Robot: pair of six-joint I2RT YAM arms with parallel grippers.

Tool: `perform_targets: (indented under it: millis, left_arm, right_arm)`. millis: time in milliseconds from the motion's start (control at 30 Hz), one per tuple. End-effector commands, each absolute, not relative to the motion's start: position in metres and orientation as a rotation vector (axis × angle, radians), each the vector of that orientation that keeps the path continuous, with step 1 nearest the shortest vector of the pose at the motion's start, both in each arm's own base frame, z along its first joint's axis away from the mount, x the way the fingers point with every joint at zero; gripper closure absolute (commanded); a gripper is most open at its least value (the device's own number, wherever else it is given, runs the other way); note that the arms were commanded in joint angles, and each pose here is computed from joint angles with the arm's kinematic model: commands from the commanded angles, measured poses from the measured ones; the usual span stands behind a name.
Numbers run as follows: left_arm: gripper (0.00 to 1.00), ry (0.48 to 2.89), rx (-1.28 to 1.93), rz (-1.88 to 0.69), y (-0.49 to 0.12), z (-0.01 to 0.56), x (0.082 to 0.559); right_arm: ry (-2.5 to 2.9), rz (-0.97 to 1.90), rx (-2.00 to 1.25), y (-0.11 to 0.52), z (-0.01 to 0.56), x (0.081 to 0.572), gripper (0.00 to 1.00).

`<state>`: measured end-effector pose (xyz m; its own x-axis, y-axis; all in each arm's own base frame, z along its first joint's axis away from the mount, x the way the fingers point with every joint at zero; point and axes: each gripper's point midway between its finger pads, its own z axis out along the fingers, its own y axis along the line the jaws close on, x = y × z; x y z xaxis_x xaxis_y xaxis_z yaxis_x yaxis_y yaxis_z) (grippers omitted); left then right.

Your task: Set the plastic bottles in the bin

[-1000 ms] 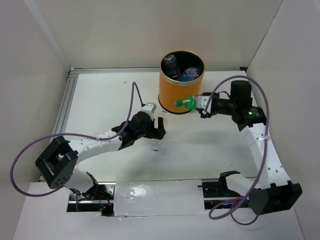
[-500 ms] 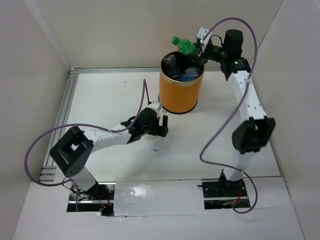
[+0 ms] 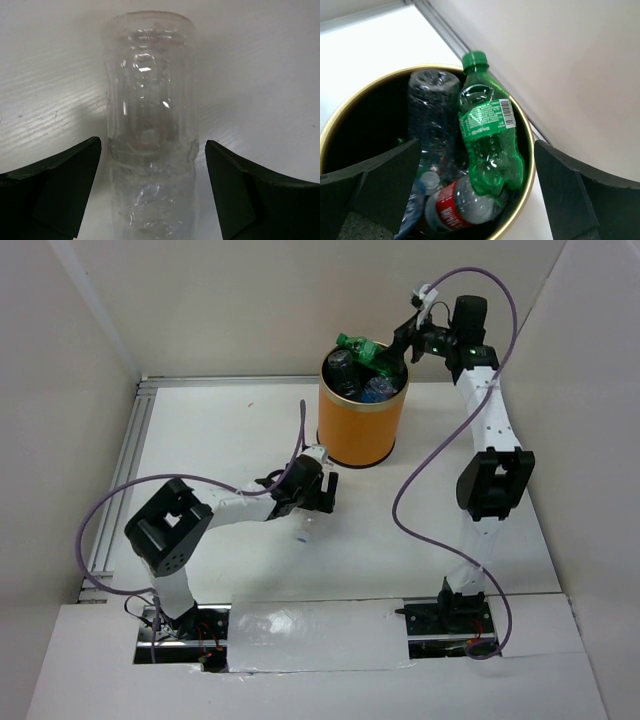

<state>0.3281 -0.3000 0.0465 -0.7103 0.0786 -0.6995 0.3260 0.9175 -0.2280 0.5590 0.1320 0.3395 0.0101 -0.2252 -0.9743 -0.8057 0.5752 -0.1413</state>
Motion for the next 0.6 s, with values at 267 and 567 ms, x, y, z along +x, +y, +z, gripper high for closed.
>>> perform_targets:
  millis: [267, 567]
  left_arm:
    - [0.87, 2.334, 0.306, -0.370, -0.311, 0.052, 0.359]
    - [1.00, 1.833, 0.624, -0.794, -0.333, 0.253, 0.285]
  right_arm:
    - [1.475, 0.601, -0.845, 0.094, 0.412, 0.436, 0.00]
    - [1.656, 0.635, -0.843, 0.035, 0.311, 0.364, 1.00]
